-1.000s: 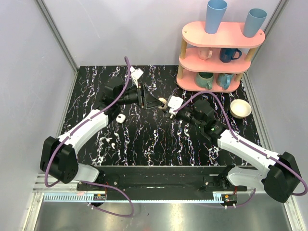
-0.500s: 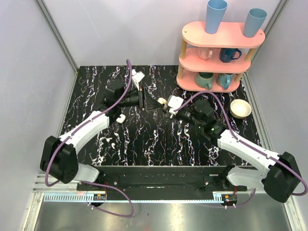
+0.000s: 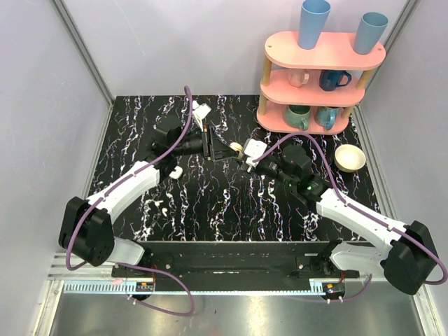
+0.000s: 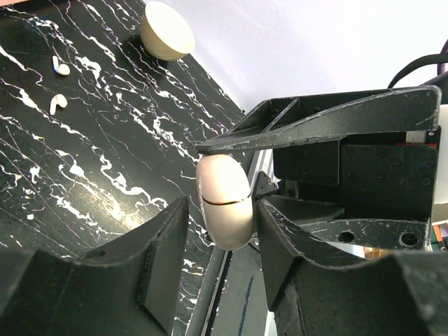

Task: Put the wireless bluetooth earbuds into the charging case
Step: Pass from the right arm to the left

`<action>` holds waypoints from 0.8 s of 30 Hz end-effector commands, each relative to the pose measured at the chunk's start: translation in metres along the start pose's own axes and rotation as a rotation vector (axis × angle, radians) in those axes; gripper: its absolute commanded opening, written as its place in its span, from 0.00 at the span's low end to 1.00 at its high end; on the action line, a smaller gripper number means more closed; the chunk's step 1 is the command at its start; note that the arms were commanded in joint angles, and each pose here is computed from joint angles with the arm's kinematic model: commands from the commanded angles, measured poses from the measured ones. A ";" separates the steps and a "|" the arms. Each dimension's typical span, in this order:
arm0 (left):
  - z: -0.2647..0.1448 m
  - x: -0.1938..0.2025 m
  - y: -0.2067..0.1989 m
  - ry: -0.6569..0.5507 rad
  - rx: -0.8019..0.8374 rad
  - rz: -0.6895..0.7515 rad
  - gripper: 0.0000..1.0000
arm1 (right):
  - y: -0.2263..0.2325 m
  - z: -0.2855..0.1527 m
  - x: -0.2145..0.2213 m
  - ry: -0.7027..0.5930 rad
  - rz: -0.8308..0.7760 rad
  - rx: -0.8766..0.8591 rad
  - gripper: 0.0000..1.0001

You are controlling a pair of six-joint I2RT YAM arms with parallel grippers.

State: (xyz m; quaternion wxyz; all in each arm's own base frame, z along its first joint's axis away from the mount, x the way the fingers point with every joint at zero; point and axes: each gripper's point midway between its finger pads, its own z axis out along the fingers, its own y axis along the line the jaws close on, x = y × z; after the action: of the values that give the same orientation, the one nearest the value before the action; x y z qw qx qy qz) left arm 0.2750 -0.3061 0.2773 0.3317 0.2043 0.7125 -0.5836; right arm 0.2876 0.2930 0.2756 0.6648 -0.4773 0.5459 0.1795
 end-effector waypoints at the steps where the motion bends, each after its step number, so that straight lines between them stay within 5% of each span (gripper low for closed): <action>1: 0.003 -0.008 -0.006 -0.019 0.027 0.042 0.47 | -0.005 0.001 -0.020 -0.061 -0.009 0.019 0.00; 14: 0.005 -0.012 -0.008 -0.040 0.032 0.054 0.49 | -0.002 0.002 -0.020 -0.062 -0.001 0.005 0.00; 24: 0.007 -0.011 -0.004 -0.036 0.013 0.043 0.36 | -0.001 0.002 -0.019 -0.059 -0.005 0.000 0.00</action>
State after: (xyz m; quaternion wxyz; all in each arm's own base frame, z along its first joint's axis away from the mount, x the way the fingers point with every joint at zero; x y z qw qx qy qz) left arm 0.2764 -0.3081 0.2753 0.3309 0.2018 0.7138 -0.5833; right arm 0.2873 0.2931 0.2747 0.6635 -0.4776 0.5470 0.1803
